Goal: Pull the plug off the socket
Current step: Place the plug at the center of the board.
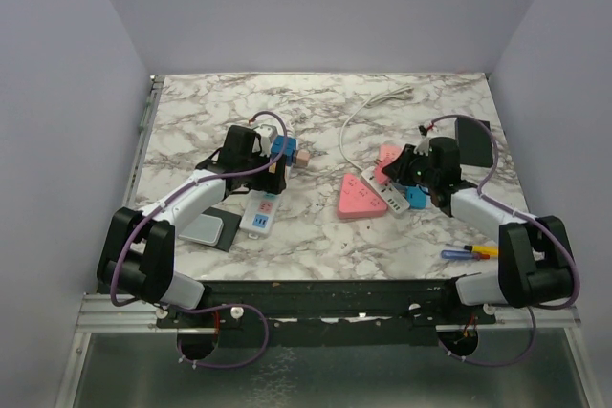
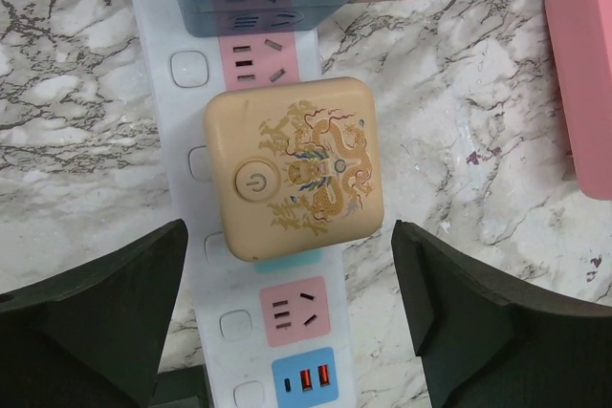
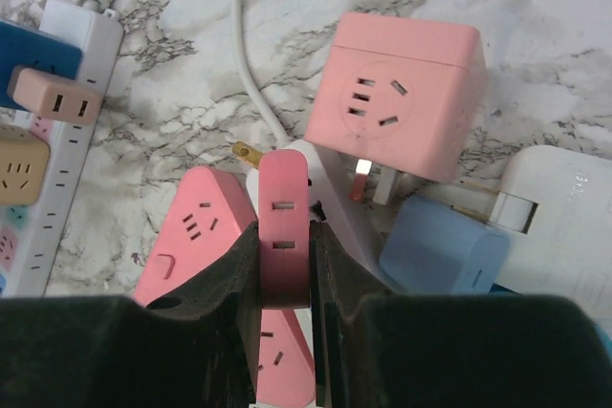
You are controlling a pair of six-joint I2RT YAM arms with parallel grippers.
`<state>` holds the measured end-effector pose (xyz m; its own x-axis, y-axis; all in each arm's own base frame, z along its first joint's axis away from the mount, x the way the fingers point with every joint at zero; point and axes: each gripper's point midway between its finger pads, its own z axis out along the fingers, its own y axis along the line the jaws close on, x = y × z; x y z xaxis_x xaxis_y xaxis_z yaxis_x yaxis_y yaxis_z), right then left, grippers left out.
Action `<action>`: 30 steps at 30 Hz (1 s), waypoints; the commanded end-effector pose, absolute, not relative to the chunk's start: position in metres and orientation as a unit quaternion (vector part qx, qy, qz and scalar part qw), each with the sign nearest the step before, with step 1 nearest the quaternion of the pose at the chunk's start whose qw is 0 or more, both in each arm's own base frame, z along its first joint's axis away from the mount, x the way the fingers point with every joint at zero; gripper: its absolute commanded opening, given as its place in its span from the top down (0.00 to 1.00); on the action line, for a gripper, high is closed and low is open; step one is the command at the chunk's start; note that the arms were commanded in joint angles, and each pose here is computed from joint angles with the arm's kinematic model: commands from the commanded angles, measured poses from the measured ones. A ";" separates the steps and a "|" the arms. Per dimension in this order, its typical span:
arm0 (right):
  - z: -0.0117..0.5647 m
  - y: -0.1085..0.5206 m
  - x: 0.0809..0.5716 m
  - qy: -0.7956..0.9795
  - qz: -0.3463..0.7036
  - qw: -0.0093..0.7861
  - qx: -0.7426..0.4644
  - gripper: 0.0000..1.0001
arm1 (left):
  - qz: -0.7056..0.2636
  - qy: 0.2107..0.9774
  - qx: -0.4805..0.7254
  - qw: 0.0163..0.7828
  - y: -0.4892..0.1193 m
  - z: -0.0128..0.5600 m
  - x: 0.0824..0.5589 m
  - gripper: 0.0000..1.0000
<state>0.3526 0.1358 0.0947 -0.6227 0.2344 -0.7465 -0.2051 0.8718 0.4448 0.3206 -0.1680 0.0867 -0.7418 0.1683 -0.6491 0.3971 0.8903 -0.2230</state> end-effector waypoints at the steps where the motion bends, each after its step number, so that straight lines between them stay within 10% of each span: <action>1: 0.089 0.142 0.350 0.858 0.301 0.417 0.019 0.83 | -0.198 0.908 0.155 0.335 -0.172 0.095 0.318 0.08; 17: 0.069 0.130 0.352 0.874 0.268 0.404 0.042 0.47 | -0.200 0.911 0.151 0.326 -0.173 0.088 0.318 0.08; 30: 0.081 0.124 0.353 0.868 0.251 0.427 0.031 0.42 | -0.188 0.910 0.145 0.339 -0.168 0.092 0.321 0.08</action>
